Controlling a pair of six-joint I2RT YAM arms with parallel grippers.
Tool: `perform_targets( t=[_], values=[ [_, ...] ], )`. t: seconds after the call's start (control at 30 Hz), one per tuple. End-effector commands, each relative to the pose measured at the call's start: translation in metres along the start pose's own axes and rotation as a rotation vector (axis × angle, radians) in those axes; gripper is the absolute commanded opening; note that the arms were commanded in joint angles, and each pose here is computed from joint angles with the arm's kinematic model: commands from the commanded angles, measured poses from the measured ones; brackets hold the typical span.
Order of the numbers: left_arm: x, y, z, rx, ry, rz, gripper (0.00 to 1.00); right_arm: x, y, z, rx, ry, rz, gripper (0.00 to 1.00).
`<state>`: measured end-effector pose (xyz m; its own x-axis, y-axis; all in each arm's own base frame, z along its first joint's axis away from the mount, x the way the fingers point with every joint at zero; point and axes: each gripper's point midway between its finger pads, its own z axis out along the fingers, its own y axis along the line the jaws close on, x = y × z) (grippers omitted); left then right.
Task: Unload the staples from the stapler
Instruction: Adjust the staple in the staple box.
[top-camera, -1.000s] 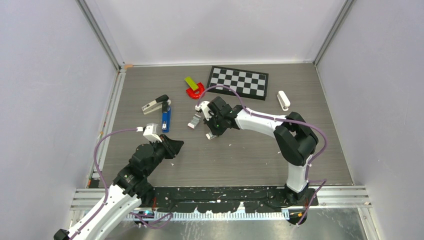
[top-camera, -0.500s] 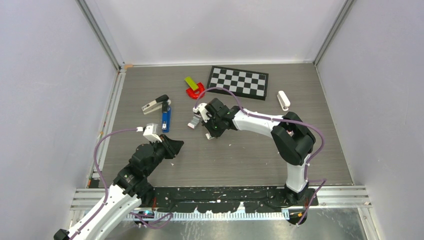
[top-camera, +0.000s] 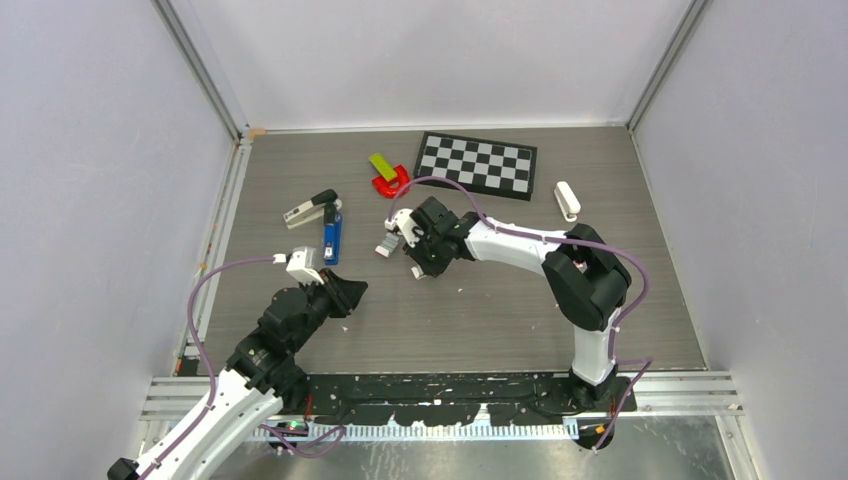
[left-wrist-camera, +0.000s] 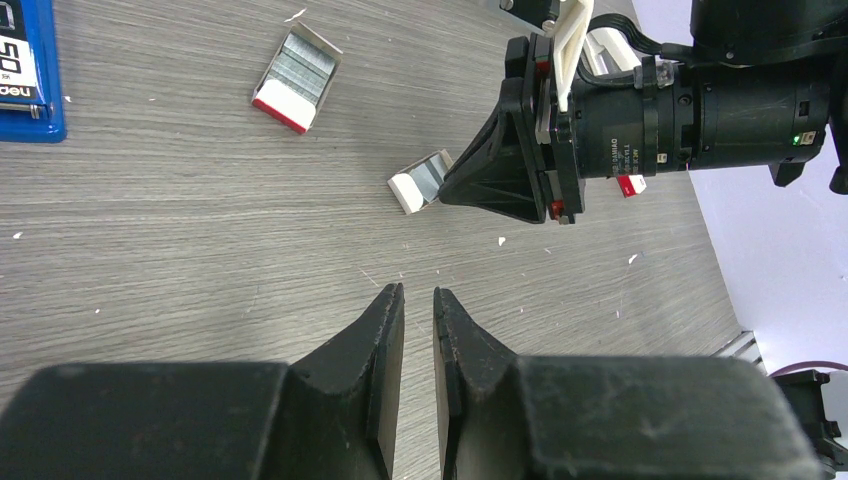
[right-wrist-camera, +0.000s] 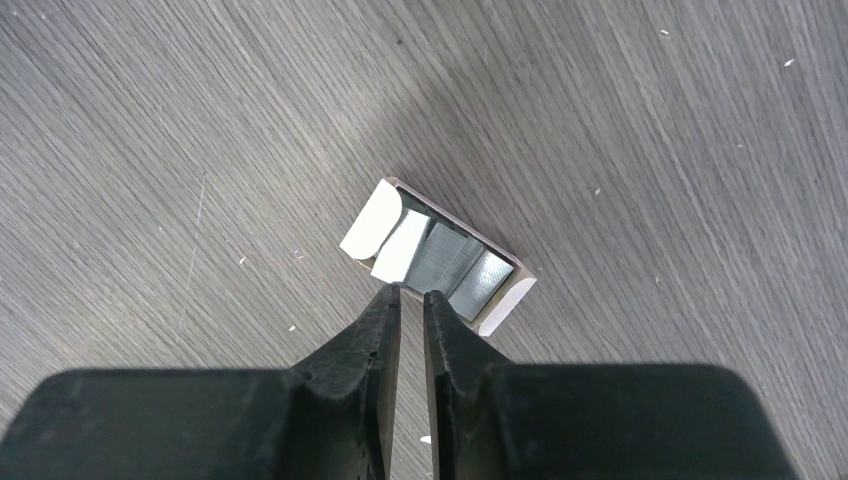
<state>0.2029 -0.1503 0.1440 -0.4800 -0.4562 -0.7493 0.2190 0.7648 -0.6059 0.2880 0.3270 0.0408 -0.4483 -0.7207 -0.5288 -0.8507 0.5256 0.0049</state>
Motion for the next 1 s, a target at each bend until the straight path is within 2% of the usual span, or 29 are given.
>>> perform_targets(
  t=[0.0, 0.97],
  values=[
    [-0.008, -0.002, -0.001, 0.002, -0.028, -0.002, 0.19, -0.024, -0.002, -0.016, 0.019, -0.062, -0.048, 0.20],
    [-0.006, -0.001, -0.001, 0.003, -0.027, -0.007, 0.19, -0.034, -0.001, -0.005, 0.133, -0.094, -0.038, 0.15]
  ],
)
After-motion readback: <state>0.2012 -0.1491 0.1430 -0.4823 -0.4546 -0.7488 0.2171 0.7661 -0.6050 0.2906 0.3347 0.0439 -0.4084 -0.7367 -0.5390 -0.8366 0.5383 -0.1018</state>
